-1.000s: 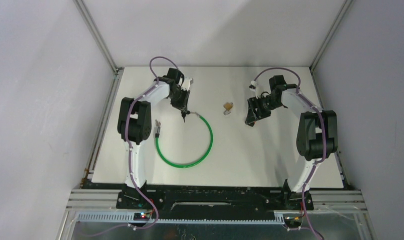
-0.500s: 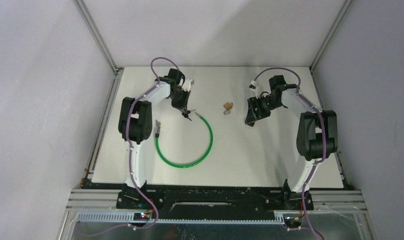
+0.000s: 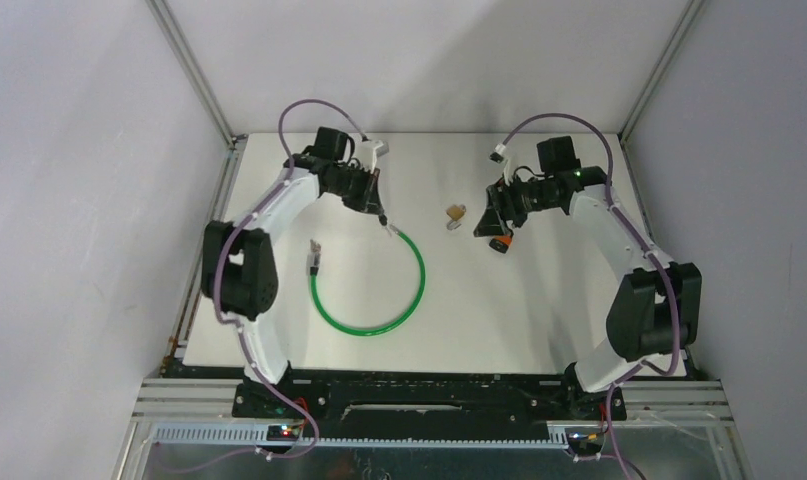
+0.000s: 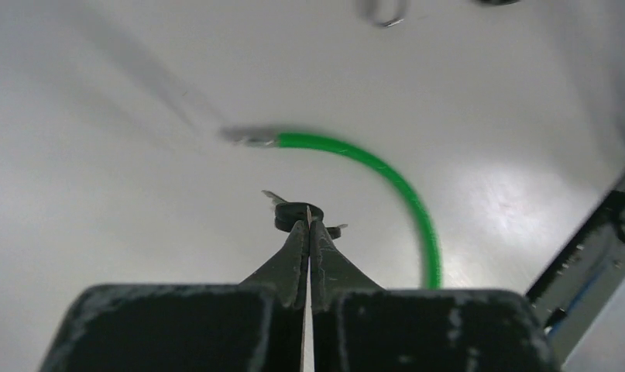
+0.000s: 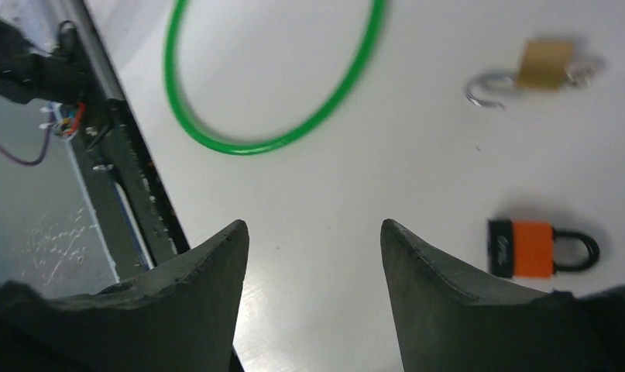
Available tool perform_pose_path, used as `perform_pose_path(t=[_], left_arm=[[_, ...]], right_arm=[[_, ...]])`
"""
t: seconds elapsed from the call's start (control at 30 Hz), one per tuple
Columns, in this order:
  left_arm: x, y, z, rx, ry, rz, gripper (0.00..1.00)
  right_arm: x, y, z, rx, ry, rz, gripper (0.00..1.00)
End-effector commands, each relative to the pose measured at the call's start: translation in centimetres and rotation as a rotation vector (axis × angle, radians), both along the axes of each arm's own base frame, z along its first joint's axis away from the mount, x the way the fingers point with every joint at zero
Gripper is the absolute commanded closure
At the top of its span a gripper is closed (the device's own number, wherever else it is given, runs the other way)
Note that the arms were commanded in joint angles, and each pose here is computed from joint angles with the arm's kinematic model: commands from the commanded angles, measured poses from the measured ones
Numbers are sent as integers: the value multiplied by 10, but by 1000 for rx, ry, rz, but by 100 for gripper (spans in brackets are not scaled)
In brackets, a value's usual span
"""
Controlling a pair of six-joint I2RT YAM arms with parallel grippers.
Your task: Unlock with the key
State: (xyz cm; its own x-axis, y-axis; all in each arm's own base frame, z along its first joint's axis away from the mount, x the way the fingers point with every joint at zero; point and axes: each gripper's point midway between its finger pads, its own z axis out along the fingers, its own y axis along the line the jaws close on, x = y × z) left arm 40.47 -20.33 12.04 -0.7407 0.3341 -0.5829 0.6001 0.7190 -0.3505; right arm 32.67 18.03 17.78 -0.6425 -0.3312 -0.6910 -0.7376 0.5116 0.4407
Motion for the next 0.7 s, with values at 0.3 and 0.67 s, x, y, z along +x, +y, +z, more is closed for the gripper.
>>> perform_pose_path(t=[0.3, 0.67], left_arm=[[-135, -81, 139, -509, -227, -576, 100], [-188, -105, 175, -638, -242, -739, 100]], right_arm=[[-55, 80, 82, 316, -197, 378, 26], [-114, 104, 87, 310, -255, 581, 34]])
